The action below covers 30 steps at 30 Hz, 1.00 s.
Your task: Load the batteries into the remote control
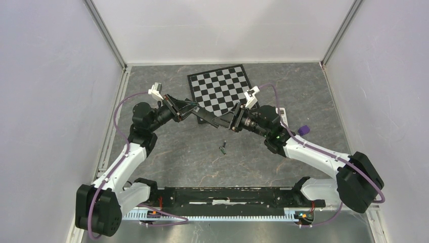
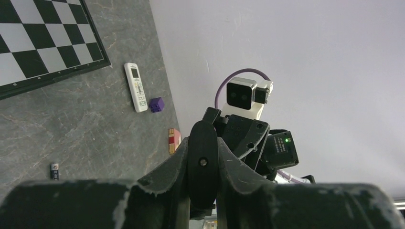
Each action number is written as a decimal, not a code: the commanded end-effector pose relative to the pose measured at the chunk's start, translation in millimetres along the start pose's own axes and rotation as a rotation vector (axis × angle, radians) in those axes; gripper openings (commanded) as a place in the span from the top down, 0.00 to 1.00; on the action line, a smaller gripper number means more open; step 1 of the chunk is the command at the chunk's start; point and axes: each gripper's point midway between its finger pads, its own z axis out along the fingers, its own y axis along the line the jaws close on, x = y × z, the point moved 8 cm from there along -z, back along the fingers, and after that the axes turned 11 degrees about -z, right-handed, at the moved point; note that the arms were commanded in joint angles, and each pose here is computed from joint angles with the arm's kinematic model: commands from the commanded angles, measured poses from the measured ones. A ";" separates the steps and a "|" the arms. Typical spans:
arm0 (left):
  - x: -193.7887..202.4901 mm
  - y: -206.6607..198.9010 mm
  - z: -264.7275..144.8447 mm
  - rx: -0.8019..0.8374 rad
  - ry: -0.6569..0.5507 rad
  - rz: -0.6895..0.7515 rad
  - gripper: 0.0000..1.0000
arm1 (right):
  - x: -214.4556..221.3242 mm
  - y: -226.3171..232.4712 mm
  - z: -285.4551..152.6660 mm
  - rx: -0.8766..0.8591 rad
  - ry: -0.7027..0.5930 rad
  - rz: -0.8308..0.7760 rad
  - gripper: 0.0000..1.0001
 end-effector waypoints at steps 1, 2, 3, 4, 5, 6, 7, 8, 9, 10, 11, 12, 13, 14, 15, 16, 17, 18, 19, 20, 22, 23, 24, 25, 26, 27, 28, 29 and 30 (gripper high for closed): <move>-4.5 -9.8 1.1 0.042 -0.020 0.085 0.98 | -5.4 6.1 -1.0 0.018 0.004 -0.029 0.45; -4.6 -9.1 1.1 0.041 -0.021 0.089 0.98 | -5.1 5.7 -0.7 0.021 0.009 -0.026 0.46; -4.7 -8.0 1.0 0.039 -0.023 0.093 0.98 | -4.7 5.8 -0.5 0.022 0.014 -0.023 0.47; -4.5 -8.2 0.7 0.040 -0.024 0.096 0.98 | -4.1 5.5 -0.5 0.024 0.018 -0.018 0.48; -4.4 -7.2 0.8 0.038 -0.023 0.098 0.98 | -4.1 5.5 -0.4 0.024 0.020 -0.017 0.51; -4.2 -6.2 0.7 0.036 -0.023 0.103 0.98 | -4.5 5.8 -0.4 0.025 0.021 -0.014 0.53; -4.7 -6.1 0.6 0.036 -0.027 0.107 0.98 | -4.6 6.4 -0.3 0.025 0.024 -0.014 0.56; -4.8 -4.9 0.5 0.033 -0.030 0.111 0.98 | -5.0 6.8 0.0 0.026 0.026 -0.012 0.59; -5.0 -3.4 0.5 0.027 -0.034 0.119 0.98 | -4.7 6.8 0.0 0.028 0.029 -0.012 0.62; -5.4 -2.2 0.2 0.021 -0.040 0.126 0.98 | -5.2 6.9 0.0 0.029 0.029 -0.010 0.65; -5.9 -0.6 0.4 0.013 -0.044 0.133 0.98 | -4.4 6.6 0.2 0.031 0.033 -0.005 0.67; -6.4 1.1 0.7 0.003 -0.049 0.138 0.98 | -4.0 6.1 0.5 0.033 0.035 -0.003 0.70; -6.8 3.5 0.4 -0.009 -0.054 0.148 0.98 | -3.9 6.2 0.6 0.033 0.037 0.001 0.72; -7.6 6.0 0.2 -0.023 -0.063 0.158 0.98 | -3.5 5.7 0.8 0.035 0.040 0.002 0.73; -8.2 8.1 -0.3 -0.038 -0.072 0.167 0.98 | -3.1 5.4 1.1 0.036 0.042 0.004 0.74; -8.5 9.3 -1.1 -0.048 -0.077 0.183 0.98 | -3.1 5.2 1.2 0.036 0.042 0.005 0.74; -8.8 10.3 -2.0 -0.058 -0.084 0.192 0.98 | -2.5 4.5 1.5 0.038 0.045 0.008 0.75; -8.8 11.8 -2.7 -0.067 -0.086 0.204 0.98 | -2.4 4.4 1.6 0.039 0.045 0.009 0.75; -8.7 11.8 -3.5 -0.070 -0.089 0.212 0.98 | -2.1 4.0 1.9 0.040 0.046 0.011 0.75; -8.9 12.2 -3.9 -0.073 -0.090 0.224 0.98 | -1.6 3.3 2.4 0.041 0.049 0.013 0.75; -8.5 13.8 -4.8 -0.080 -0.088 0.237 0.98 | -1.4 2.9 3.7 0.041 0.052 0.015 0.75; -8.3 13.7 -5.0 -0.078 -0.085 0.245 0.98 | -0.6 2.1 4.3 0.043 0.057 0.018 0.74; -7.9 14.4 -5.1 -0.079 -0.081 0.249 0.98 | -0.3 2.0 4.6 0.042 0.059 0.020 0.74; -7.5 14.6 -5.3 -0.078 -0.077 0.252 0.98 | 0.7 0.9 5.4 0.044 0.064 0.024 0.73; -6.7 14.1 -5.5 -0.075 -0.070 0.258 0.98 | 1.3 0.2 5.9 0.046 0.067 0.027 0.72; -6.2 13.8 -5.5 -0.072 -0.063 0.262 0.98 | 2.0 -0.2 6.2 0.045 0.072 0.031 0.71; -5.7 14.2 -5.6 -0.072 -0.058 0.263 0.98 | 2.3 -0.6 6.5 0.046 0.073 0.032 0.71; -5.5 14.2 -5.5 -0.071 -0.054 0.265 0.98 | 2.8 -1.0 7.0 0.046 0.076 0.035 0.70; -5.2 14.9 -5.7 -0.072 -0.052 0.265 0.98 | 3.0 -1.2 7.1 0.047 0.077 0.036 0.69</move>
